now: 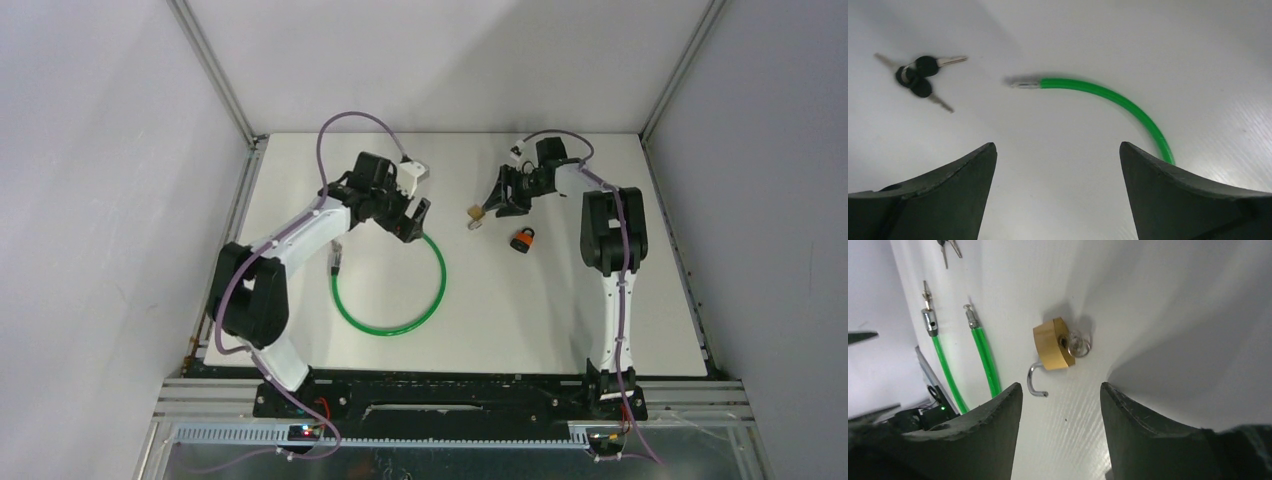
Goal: Unlock with the key
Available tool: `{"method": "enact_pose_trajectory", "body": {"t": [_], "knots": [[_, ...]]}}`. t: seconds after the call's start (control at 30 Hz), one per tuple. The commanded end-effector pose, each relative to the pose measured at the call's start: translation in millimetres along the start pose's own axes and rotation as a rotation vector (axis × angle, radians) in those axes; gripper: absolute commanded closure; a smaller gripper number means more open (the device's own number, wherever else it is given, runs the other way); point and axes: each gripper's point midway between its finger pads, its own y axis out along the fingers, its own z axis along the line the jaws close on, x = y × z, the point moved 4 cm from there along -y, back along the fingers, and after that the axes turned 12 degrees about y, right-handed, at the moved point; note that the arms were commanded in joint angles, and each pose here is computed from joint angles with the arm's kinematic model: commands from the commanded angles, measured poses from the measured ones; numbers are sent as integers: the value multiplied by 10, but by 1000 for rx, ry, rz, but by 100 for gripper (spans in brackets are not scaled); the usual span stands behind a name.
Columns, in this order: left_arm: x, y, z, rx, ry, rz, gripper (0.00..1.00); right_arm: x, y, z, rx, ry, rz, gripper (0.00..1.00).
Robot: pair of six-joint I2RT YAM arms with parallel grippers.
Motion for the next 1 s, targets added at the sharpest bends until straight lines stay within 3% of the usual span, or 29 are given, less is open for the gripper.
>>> {"method": "enact_pose_trajectory", "body": {"t": [0.0,0.17,0.5,0.83,0.97], "knots": [[96,-86,384,126,-72,1,5,80,-412,188,-57,-142,-94,38],[23,3,677,169,-110,55,5,-32,-696,297,-118,-291,-129,37],[58,126,956,209,-166,45,7,-458,-1032,-29,-346,-493,-65,31],[121,475,1439,268,-188,117,32,-775,-1189,93,-300,-503,-12,34],[110,619,1613,252,-225,130,37,-840,-1214,140,-277,-500,-7,35]]}}
